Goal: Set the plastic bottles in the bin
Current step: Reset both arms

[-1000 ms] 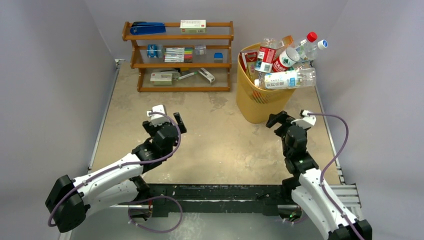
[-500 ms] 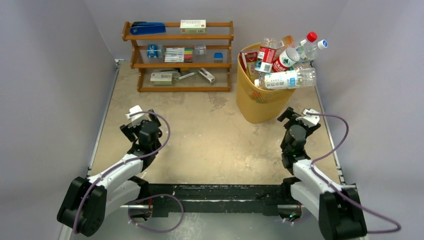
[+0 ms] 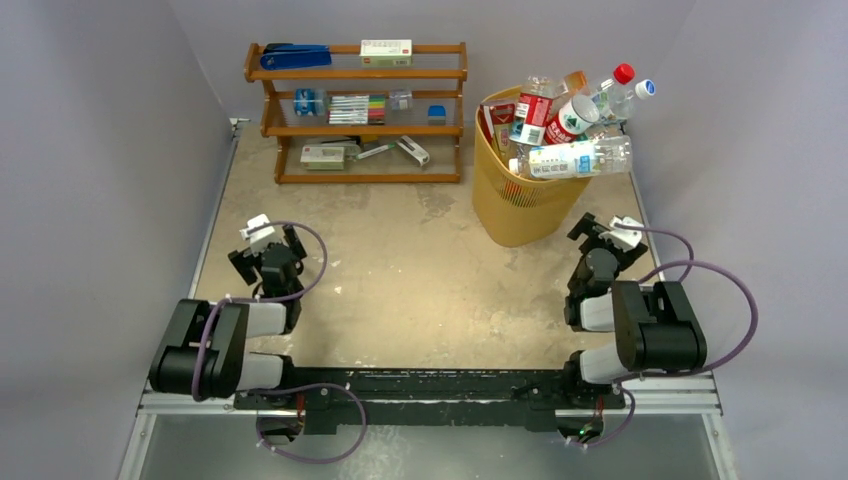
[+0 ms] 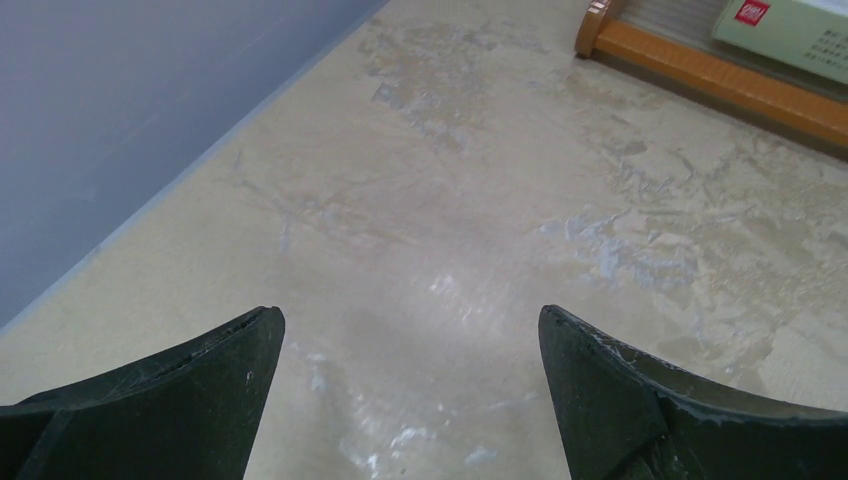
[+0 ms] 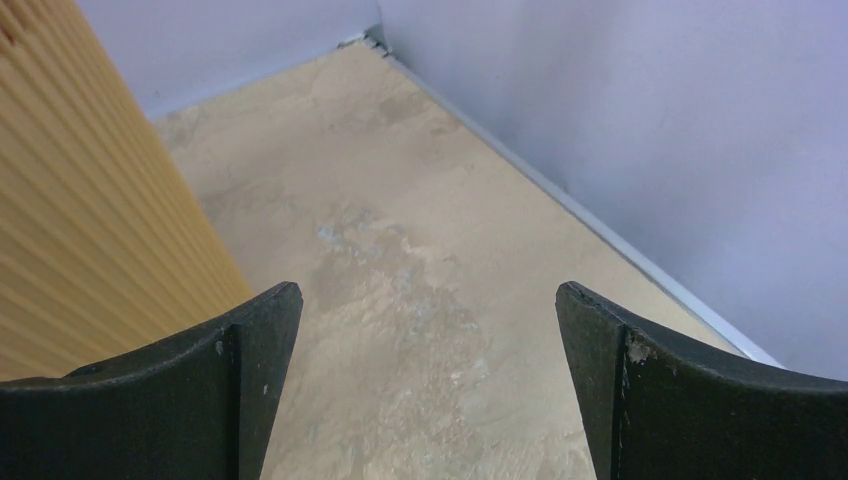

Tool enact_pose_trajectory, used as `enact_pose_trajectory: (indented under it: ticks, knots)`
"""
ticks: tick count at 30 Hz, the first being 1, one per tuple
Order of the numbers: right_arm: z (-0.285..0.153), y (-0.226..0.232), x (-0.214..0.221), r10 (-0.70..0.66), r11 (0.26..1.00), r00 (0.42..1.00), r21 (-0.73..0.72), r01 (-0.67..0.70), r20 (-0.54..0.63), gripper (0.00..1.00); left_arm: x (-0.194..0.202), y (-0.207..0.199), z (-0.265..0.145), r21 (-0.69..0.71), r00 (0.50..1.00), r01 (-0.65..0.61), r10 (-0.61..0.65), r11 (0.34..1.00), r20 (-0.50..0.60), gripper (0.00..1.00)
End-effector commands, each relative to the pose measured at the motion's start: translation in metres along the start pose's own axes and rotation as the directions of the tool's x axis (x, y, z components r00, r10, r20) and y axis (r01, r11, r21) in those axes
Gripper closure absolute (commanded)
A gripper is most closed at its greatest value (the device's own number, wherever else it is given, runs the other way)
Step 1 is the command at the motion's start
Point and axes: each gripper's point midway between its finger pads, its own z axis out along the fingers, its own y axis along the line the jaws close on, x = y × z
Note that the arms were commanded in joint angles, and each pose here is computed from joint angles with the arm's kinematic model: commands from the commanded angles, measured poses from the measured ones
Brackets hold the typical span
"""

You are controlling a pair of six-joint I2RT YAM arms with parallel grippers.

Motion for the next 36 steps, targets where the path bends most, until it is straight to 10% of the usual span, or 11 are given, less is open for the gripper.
enact_pose_trajectory:
  ticks: [1, 36]
  knots:
    - [0.013, 0.023, -0.038, 0.048, 0.994, 0.991, -0.101, -0.036, 0.125, 0.0, -0.037, -0.028, 0.021, 0.129, 0.992, 0.068, -0.082, 0.989, 0.1, 0.01]
    - [0.033, 0.054, -0.018, -0.101, 0.97, 0.99, -0.212, 0.12, 0.099, 0.0, -0.007, -0.071, 0.048, 0.337, 0.999, -0.01, -0.002, 0.941, 0.035, 0.01]
